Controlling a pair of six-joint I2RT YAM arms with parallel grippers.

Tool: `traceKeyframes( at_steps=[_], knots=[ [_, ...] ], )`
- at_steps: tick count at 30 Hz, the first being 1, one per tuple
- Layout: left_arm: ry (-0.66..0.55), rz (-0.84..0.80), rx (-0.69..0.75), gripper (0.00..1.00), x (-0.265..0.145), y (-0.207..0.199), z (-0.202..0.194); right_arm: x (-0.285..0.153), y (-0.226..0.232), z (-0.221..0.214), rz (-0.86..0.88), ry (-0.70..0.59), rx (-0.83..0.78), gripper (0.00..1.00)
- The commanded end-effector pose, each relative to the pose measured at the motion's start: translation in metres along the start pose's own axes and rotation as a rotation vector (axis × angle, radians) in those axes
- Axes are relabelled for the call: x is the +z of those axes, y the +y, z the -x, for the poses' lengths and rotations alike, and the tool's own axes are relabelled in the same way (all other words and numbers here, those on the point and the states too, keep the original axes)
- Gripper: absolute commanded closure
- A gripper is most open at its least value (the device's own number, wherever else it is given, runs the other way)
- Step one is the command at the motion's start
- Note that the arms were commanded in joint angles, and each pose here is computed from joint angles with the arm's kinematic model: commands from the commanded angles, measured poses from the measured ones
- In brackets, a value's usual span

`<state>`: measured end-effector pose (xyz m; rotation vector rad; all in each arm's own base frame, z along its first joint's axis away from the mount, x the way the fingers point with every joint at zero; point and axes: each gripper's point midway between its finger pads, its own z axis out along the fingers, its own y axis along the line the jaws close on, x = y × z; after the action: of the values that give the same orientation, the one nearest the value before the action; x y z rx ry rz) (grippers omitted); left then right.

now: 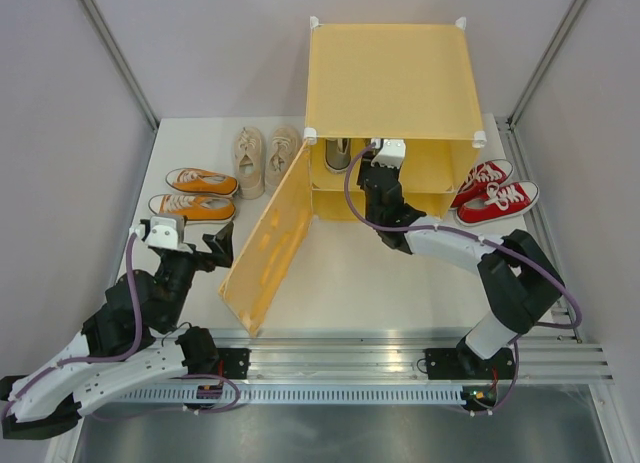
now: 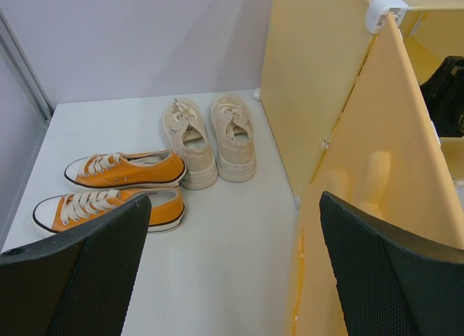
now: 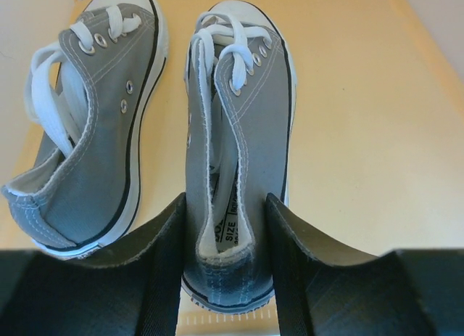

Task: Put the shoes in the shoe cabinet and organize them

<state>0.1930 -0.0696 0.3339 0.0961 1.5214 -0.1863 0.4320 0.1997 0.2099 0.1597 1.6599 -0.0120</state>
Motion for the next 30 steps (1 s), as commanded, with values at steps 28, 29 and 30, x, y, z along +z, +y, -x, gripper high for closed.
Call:
traceKeyframes(
  at_steps=[28, 29, 30],
  knots=[
    [-0.025, -0.029, -0.054, 0.00, -0.003, -0.002, 0.012, 0.001, -0.003, -0.012, 0.045, -0.003, 0.113, 0.31],
    [-0.025, -0.028, -0.055, 0.00, -0.003, -0.002, 0.012, 0.000, -0.002, -0.013, 0.050, -0.001, 0.118, 0.31],
    [-0.025, -0.029, -0.055, 0.00, -0.003, -0.002, 0.012, -0.002, 0.000, -0.013, 0.053, 0.000, 0.118, 0.31]
  ],
)
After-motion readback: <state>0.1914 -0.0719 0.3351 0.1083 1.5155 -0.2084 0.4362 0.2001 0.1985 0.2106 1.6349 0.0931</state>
